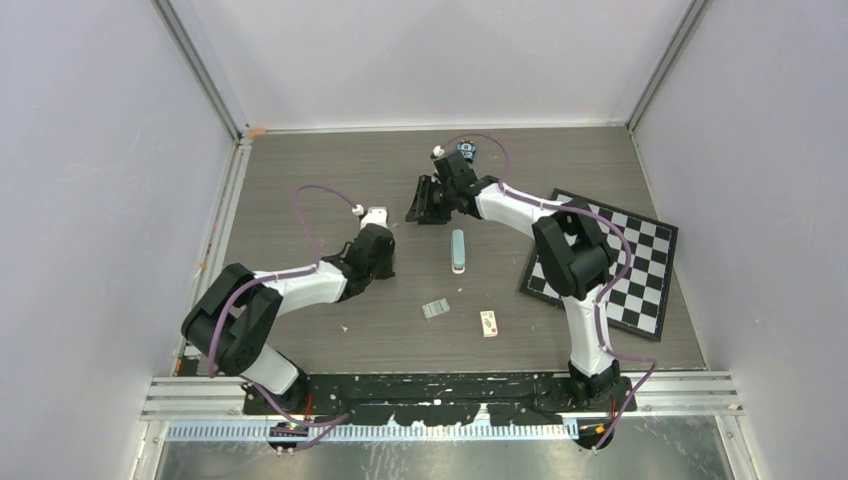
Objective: Load the staples into the stapler
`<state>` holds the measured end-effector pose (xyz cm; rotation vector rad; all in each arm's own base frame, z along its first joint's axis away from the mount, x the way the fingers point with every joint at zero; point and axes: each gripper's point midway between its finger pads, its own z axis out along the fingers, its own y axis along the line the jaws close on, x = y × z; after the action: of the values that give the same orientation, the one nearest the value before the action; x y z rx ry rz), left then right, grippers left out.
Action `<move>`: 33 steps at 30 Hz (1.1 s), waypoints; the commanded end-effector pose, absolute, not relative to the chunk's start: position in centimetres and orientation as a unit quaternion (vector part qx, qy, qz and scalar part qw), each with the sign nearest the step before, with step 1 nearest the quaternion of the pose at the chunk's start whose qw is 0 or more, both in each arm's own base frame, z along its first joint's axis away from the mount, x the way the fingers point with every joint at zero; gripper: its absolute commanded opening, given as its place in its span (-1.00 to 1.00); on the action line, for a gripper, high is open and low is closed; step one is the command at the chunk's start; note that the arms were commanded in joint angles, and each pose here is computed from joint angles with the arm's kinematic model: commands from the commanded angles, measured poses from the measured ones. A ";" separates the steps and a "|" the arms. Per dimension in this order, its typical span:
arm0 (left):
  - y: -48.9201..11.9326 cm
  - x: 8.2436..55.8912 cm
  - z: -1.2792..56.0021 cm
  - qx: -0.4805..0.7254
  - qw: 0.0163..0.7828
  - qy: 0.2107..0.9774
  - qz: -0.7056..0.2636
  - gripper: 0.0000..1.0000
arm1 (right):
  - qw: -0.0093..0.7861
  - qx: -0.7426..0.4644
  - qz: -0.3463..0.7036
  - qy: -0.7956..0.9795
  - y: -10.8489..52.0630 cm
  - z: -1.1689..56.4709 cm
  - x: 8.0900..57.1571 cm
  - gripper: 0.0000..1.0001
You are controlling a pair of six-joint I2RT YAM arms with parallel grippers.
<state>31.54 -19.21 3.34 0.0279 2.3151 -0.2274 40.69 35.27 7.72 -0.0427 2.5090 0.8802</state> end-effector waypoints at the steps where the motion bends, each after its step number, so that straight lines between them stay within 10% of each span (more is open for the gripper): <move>1: -19.1 30.7 3.6 0.035 0.406 0.910 -0.079 -0.78 | 0.226 -0.022 0.350 0.909 37.1 7.8 41.4 -0.15; 13: -18.8 29.9 2.6 0.035 0.399 0.915 -0.055 -0.24 | 0.197 -0.063 0.371 0.905 39.6 6.3 39.9 -0.16; 33: -18.8 30.0 1.8 0.035 0.397 0.915 -0.052 -0.73 | 0.173 -0.102 0.447 0.872 40.9 8.8 36.0 -0.20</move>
<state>30.14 -19.21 2.72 0.0853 2.3136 -0.1676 36.46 39.59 3.75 -0.2072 2.5989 1.1743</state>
